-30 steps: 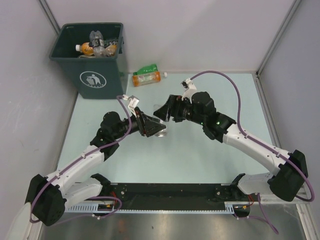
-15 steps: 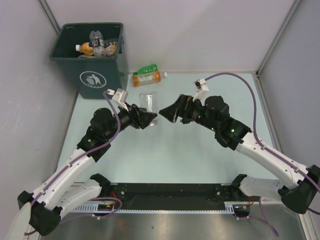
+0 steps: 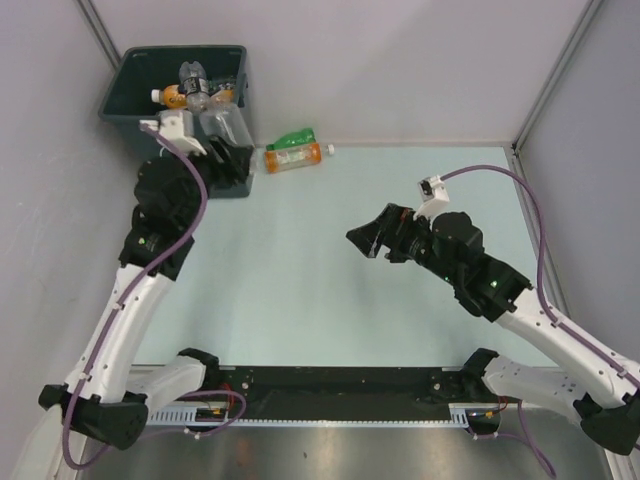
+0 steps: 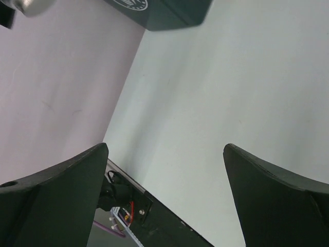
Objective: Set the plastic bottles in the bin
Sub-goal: Place the plastic bottle in the trash bin.
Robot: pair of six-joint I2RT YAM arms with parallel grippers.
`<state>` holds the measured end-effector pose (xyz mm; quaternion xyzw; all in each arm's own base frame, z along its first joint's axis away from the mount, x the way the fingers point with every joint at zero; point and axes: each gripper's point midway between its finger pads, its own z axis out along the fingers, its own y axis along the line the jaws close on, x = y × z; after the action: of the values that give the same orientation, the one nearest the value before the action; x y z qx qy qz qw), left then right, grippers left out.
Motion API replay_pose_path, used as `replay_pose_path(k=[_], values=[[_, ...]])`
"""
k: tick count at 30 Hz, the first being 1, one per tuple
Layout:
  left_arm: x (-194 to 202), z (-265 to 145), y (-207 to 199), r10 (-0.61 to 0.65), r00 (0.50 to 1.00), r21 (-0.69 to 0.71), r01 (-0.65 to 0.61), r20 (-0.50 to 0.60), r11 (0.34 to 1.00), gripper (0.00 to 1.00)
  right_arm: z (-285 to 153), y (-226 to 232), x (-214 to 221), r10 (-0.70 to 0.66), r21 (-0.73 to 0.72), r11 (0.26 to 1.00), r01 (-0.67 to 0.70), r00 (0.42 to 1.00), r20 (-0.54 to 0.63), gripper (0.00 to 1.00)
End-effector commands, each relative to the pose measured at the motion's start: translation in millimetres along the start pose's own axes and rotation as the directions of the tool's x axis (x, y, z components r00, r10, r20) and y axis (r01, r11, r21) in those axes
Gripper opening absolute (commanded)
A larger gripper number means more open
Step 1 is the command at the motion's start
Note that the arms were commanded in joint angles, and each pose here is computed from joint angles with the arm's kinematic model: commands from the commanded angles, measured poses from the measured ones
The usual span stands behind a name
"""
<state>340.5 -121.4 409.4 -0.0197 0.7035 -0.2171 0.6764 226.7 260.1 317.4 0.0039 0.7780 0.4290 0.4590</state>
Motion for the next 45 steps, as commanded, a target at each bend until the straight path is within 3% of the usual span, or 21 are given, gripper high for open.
replay_pose_path(k=[1, 11, 14, 17, 21, 24, 25, 26, 28, 38, 45], values=[[-67.5, 10.0, 33.9, -0.011, 0.987, -0.124, 0.031, 0.162, 0.992, 0.45, -17.7, -13.7, -3.9, 0.014, 0.042, 0.999, -0.016, 0.999, 0.043, 1.00], [-148.4, 55.9, 99.6, -0.038, 0.911, -0.256, 0.155, 0.412, 0.954, 0.48, -23.5, -25.0, 11.7, 0.047, 0.040, 0.998, -0.047, 0.999, 0.020, 1.00], [-161.7, 70.6, 129.4, -0.029, 0.887, -0.291, 0.182, 0.460, 0.939, 0.56, -22.1, -28.8, 20.0, 0.055, 0.040, 0.998, -0.055, 0.998, 0.001, 1.00], [-178.1, 88.5, 145.6, -0.087, 0.879, -0.215, 0.209, 0.470, 0.954, 0.56, -21.1, -36.8, 24.7, 0.055, 0.061, 0.997, -0.055, 0.998, -0.002, 1.00], [-188.4, 103.6, 184.2, -0.124, 0.854, -0.241, 0.277, 0.506, 0.930, 0.59, -15.1, -47.7, 29.3, 0.058, 0.094, 0.994, -0.057, 0.998, -0.013, 1.00], [-188.4, 120.7, 208.0, -0.122, 0.865, -0.248, 0.271, 0.487, 0.930, 0.65, -7.1, -49.1, 31.2, 0.060, 0.090, 0.994, -0.057, 0.998, -0.027, 1.00], [-185.2, 132.7, 206.8, -0.121, 0.884, -0.222, 0.243, 0.451, 0.944, 0.73, -5.1, -50.0, 33.1, 0.060, 0.089, 0.994, -0.057, 0.998, -0.036, 1.00], [-181.8, 138.7, 209.6, -0.097, 0.899, -0.235, 0.213, 0.426, 0.948, 0.90, -2.2, -51.8, 33.8, 0.066, 0.093, 0.994, -0.062, 0.997, -0.042, 1.00], [-171.5, 149.1, 220.4, -0.100, 0.925, -0.272, 0.209, 0.366, 0.939, 1.00, 4.2, -54.0, 35.1, 0.072, 0.097, 0.993, -0.067, 0.996, -0.050, 1.00], [-148.0, 137.3, 253.3, -0.135, 0.937, -0.438, 0.274, 0.322, 0.856, 1.00, 13.1, -48.3, 47.7, 0.106, 0.054, 0.993, -0.101, 0.989, -0.101, 1.00], [-149.2, 122.0, 223.0, -0.173, 0.937, -0.355, 0.279, 0.302, 0.892, 1.00, 3.3, -51.6, 45.8, 0.117, 0.073, 0.991, -0.111, 0.990, -0.081, 1.00]])
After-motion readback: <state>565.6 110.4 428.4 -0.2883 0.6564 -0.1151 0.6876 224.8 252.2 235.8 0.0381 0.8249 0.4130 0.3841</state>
